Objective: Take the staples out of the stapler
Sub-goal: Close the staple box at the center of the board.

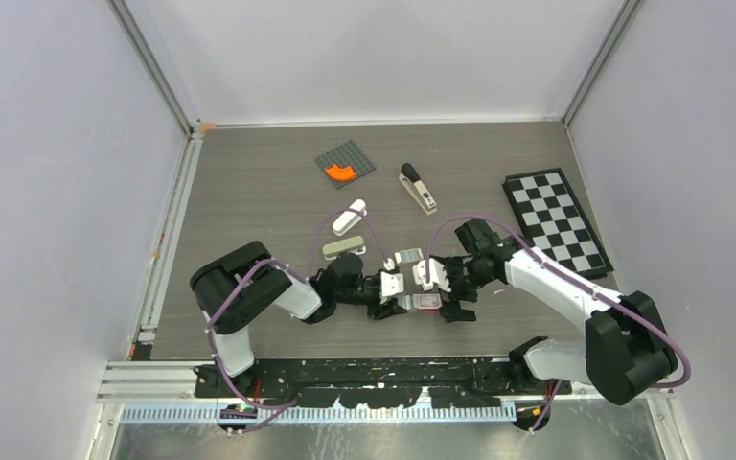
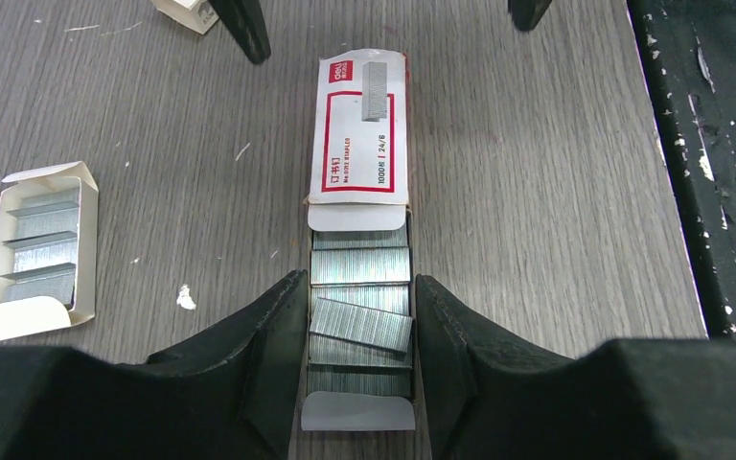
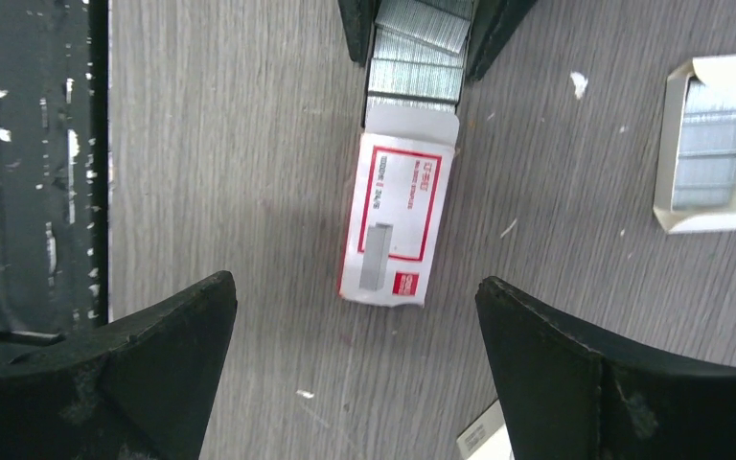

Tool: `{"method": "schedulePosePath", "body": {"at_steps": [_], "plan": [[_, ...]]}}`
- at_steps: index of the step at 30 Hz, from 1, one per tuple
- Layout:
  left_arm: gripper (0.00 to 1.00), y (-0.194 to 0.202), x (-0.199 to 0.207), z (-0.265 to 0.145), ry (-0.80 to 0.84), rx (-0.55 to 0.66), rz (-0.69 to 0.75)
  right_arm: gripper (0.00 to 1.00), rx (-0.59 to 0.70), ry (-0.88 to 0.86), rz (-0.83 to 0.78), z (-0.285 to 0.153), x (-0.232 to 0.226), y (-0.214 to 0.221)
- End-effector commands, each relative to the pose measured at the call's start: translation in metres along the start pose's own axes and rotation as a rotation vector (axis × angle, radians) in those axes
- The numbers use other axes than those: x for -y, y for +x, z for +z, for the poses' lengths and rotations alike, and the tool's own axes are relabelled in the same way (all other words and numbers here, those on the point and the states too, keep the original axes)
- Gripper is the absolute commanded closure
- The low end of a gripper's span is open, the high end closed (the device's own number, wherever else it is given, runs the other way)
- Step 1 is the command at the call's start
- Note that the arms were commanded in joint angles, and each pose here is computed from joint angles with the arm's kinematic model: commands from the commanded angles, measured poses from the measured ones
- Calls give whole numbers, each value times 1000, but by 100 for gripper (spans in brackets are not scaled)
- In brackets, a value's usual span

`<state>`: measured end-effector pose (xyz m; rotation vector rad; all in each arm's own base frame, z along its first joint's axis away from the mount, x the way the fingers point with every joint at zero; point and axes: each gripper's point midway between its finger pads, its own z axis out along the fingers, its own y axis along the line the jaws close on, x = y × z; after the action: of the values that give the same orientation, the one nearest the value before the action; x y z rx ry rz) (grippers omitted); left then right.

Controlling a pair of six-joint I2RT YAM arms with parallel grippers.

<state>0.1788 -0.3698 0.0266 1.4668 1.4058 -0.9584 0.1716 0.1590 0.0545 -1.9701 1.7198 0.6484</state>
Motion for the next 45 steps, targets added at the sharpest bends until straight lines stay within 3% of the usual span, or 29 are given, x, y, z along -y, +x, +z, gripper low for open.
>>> {"method": "schedulePosePath", "body": {"at_steps": [1,16,22,45], "plan": [[54,-15,-5,1,-33,63,28,0,-6,91,-63,11,27,-6],[55,-14,-3,2,-53,91,0,6,-40,65,-30,27,23,7],[55,-11,1,3,-53,102,-9,22,-65,48,-30,31,21,12],[63,-9,3,6,-61,119,-22,42,-158,40,-90,44,19,18]]}}
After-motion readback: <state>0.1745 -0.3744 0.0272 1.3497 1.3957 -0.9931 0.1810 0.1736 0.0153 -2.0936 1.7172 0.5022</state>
